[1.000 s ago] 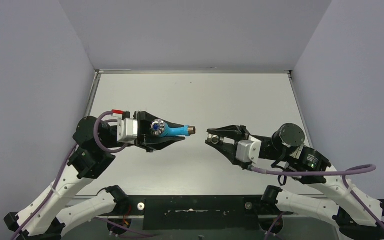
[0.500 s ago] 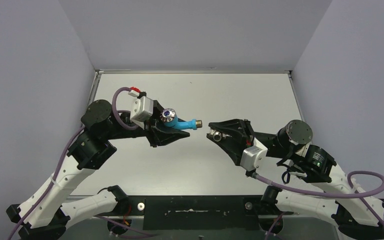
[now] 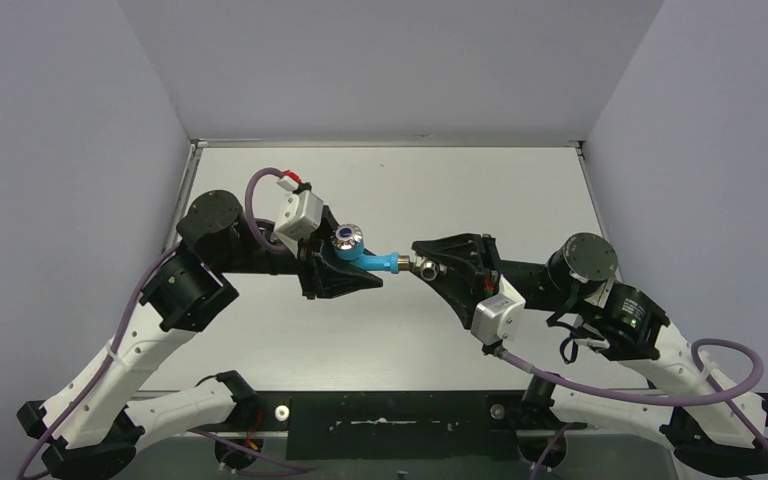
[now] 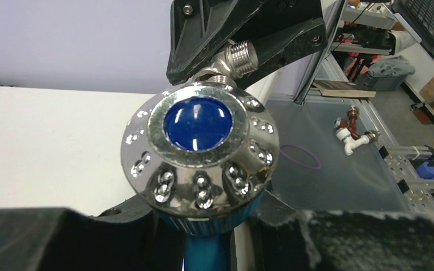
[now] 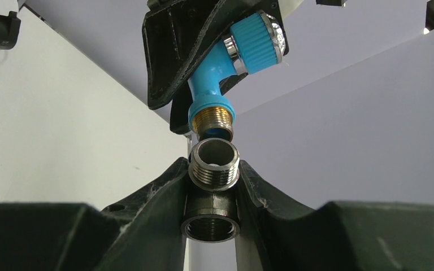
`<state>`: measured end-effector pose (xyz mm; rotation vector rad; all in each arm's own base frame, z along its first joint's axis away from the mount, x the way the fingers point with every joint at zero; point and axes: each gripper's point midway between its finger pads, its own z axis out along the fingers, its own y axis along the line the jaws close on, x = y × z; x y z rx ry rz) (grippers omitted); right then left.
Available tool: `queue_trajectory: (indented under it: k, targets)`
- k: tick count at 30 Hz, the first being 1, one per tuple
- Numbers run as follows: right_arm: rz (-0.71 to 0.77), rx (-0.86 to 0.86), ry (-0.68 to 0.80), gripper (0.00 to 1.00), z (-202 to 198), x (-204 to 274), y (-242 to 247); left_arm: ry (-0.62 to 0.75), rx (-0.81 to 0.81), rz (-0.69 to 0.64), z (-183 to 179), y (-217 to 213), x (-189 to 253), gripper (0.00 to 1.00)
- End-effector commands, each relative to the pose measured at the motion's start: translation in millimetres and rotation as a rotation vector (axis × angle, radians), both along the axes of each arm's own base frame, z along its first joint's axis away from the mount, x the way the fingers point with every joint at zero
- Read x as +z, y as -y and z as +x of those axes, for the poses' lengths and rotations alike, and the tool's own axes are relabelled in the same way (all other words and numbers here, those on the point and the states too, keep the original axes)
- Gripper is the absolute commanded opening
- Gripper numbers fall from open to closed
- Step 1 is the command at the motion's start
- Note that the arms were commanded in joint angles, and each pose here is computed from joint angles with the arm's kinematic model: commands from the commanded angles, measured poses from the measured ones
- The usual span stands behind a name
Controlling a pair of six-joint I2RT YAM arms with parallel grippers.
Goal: Install the water faucets
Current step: Install the water faucet onto the adaptor.
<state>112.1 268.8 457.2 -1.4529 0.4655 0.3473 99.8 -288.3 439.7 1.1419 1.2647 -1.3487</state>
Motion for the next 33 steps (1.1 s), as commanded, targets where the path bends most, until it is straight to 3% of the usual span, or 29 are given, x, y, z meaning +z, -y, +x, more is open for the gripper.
queue_trajectory:
  k: [1, 33]
  targets:
    - [0.075, 0.024, 0.076, 0.0, -9.7, 35.1, 7.1, 0.039, -0.038, -0.039, -12.5, -7.1, 23.0, 0.0]
    - [0.028, 0.099, 0.019, 0.0, -20.6, 18.5, 0.1, 0.054, -0.051, -0.058, -12.5, -5.0, 27.6, 0.0]
